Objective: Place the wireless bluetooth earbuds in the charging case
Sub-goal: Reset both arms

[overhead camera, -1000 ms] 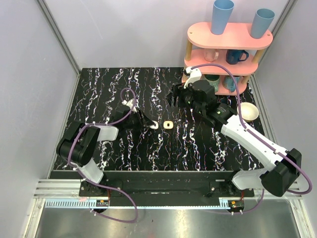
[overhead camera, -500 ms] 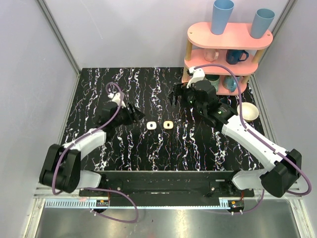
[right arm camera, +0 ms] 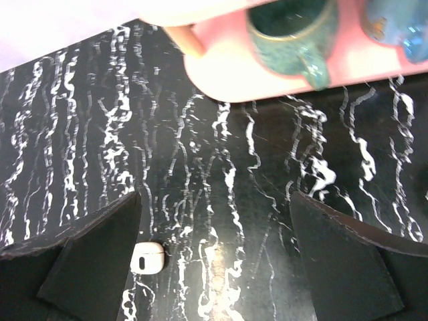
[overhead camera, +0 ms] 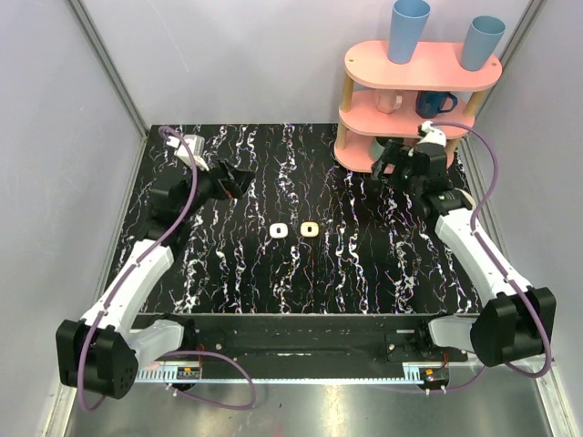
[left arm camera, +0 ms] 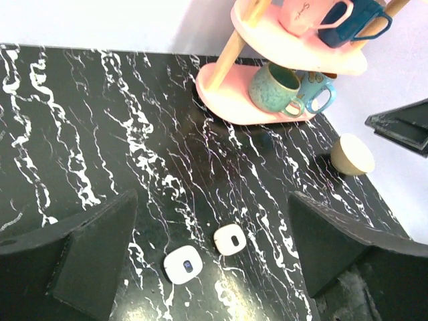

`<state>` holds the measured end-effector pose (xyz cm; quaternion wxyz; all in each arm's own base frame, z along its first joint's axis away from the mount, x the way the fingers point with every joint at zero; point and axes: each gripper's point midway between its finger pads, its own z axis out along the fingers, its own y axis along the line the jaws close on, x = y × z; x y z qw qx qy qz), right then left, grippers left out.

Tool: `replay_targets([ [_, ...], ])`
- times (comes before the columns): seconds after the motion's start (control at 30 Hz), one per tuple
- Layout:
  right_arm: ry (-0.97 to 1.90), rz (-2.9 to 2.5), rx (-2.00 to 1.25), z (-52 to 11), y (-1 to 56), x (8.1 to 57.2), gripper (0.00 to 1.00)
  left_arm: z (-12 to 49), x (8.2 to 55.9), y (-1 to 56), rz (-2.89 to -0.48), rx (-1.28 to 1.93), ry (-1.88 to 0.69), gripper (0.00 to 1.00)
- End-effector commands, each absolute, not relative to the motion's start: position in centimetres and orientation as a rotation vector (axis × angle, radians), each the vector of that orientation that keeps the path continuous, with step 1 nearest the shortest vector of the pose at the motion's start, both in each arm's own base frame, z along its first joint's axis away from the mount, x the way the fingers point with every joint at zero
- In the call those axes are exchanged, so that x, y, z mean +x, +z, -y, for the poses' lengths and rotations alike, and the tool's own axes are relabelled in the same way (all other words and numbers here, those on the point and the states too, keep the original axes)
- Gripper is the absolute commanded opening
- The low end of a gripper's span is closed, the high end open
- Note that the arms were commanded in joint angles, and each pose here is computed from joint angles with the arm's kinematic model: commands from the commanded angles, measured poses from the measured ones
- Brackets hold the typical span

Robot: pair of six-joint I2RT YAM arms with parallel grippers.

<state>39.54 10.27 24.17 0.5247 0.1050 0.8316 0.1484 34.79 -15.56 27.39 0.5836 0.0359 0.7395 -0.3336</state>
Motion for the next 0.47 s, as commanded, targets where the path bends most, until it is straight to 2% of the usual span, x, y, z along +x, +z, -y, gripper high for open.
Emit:
replay_targets([
  [0.0, 0.371, -1.972, 0.377, -7.7, 23.4, 38.5, 1.0, 14.6, 34.2, 30.7, -1.683, 0.189, -0.668, 0.99],
  [0.3, 0.075, -1.921, 0.529, -1.0, 21.0, 37.1, 1.0, 10.6, 35.0, 29.9, -1.669, 0.002, -0.46, 0.99],
  [0.43, -0.228, -1.882, 0.628, 3.7, 19.2, 35.9, 1.0, 8.6, 35.3, 29.8, -1.658, -0.139, -0.358, 0.99],
])
